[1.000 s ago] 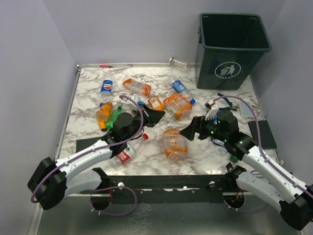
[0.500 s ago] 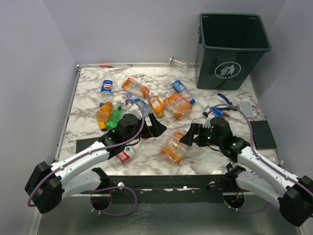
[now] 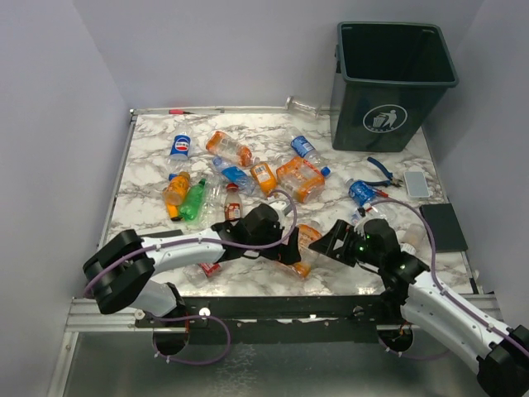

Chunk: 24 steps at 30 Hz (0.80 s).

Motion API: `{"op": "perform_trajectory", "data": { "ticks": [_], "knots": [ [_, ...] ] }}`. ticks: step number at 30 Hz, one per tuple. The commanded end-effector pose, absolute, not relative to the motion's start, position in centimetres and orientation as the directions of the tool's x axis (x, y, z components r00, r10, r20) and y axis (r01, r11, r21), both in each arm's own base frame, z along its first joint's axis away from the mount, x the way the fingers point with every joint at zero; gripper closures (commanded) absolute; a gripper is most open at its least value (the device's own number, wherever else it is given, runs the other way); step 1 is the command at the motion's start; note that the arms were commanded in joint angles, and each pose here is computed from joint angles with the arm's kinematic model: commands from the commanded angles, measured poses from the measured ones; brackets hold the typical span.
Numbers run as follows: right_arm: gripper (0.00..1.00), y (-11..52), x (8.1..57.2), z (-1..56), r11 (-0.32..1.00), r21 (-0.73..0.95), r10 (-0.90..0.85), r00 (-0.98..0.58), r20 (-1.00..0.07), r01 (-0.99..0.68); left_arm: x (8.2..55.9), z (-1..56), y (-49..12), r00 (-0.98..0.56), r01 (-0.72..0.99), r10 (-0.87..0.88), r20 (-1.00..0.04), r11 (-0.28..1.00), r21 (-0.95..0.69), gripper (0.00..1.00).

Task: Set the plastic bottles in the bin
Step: Pick up the plastic bottle at the center of the board.

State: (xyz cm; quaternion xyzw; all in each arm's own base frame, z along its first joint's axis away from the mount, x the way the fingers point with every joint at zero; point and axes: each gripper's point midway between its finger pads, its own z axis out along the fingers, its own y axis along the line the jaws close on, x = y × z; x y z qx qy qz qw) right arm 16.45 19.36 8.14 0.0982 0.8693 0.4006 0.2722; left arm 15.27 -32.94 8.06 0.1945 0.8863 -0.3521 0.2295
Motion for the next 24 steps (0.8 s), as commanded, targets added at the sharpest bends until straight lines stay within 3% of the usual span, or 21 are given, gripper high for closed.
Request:
{"op": "perform_trajectory", "data": {
  "ticks": [1, 8, 18, 24],
  "knots": [
    [0.02, 19.2, 15.8, 7.8, 0.627, 0.779, 0.439, -0.830, -0.342, 0.011, 15.6, 5.4, -31.3, -0.826, 0.481, 0.211, -0.522, 0.747, -0.459, 0.06],
    [0.02, 19.3, 15.5, 6.9, 0.622, 0.783, 0.441, -0.839, -0.318, 0.030, 15.9, 3.9, -29.2, -0.837, 0.413, 0.154, -0.524, 0.807, -0.422, 0.15],
    [0.01, 19.4, 15.0, 4.9, 0.614, 0.785, 0.447, -0.855, -0.262, 0.080, 15.3, 2.1, -28.9, -0.857, 0.353, 0.061, -0.512, 0.793, -0.497, 0.49],
    [0.01, 19.6, 14.8, 3.9, 0.579, 0.808, 0.471, -0.853, -0.226, 0.106, 15.2, 1.7, -29.2, -0.867, 0.317, -0.003, -0.498, 0.768, -0.557, 0.59]
  ]
}}
